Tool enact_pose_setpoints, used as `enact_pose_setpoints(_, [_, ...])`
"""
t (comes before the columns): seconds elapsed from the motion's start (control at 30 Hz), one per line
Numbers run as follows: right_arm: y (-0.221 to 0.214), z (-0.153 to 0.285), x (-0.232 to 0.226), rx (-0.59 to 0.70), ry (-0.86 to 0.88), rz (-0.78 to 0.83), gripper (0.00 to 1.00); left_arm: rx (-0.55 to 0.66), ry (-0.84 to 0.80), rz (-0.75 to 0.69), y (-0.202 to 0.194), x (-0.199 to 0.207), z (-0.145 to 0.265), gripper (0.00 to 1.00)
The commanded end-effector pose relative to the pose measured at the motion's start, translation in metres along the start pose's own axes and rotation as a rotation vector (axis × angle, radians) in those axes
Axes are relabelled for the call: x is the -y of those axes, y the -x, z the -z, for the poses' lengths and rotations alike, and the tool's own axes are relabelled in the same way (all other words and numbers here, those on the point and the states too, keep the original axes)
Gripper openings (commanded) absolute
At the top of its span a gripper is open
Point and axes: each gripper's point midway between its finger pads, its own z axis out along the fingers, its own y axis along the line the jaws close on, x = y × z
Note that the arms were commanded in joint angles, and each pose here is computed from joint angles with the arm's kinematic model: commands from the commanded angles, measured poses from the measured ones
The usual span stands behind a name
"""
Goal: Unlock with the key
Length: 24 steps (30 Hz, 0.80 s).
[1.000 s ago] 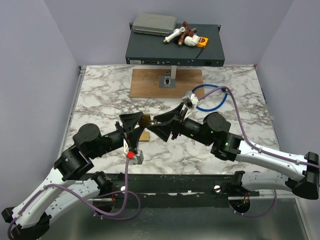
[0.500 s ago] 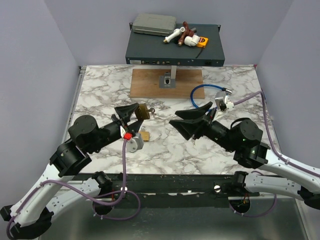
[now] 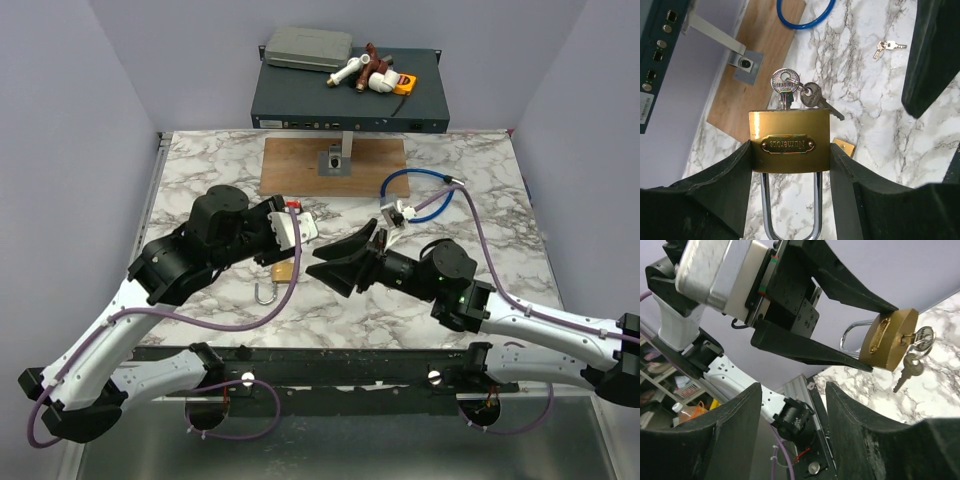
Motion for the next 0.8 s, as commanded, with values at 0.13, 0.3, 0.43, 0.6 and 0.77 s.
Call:
enact_pose_setpoints(0.13, [-0.008, -0.013, 0.002, 0.052, 0.01, -0.157, 0.63, 0.061, 0.025, 0.118, 0.026, -0.008, 0.017, 0.0])
enact_pose_setpoints(0.3, [-0.009, -0.016, 0.014, 0.059, -0.033, -0.211, 0.65, 0.072, 0.016, 0.119, 0.027, -0.006, 0.019, 0.0])
enact_pose_setpoints(0.43, [-0.009, -0.02, 0.029, 0.061, -0.065, -0.27, 0.64, 0.096, 0.013, 0.12, 0.033, -0.006, 0.023, 0.0])
enact_pose_setpoints(0.6, [-0.012, -0.022, 0.044, 0.071, -0.101, -0.312, 0.62, 0.118, 0.003, 0.118, 0.037, -0.004, 0.026, 0.0])
enact_pose_setpoints(0.77, [-0.012, -0.028, 0.05, 0.075, -0.106, -0.321, 0.61, 0.133, -0.005, 0.117, 0.04, -0.003, 0.028, 0.0])
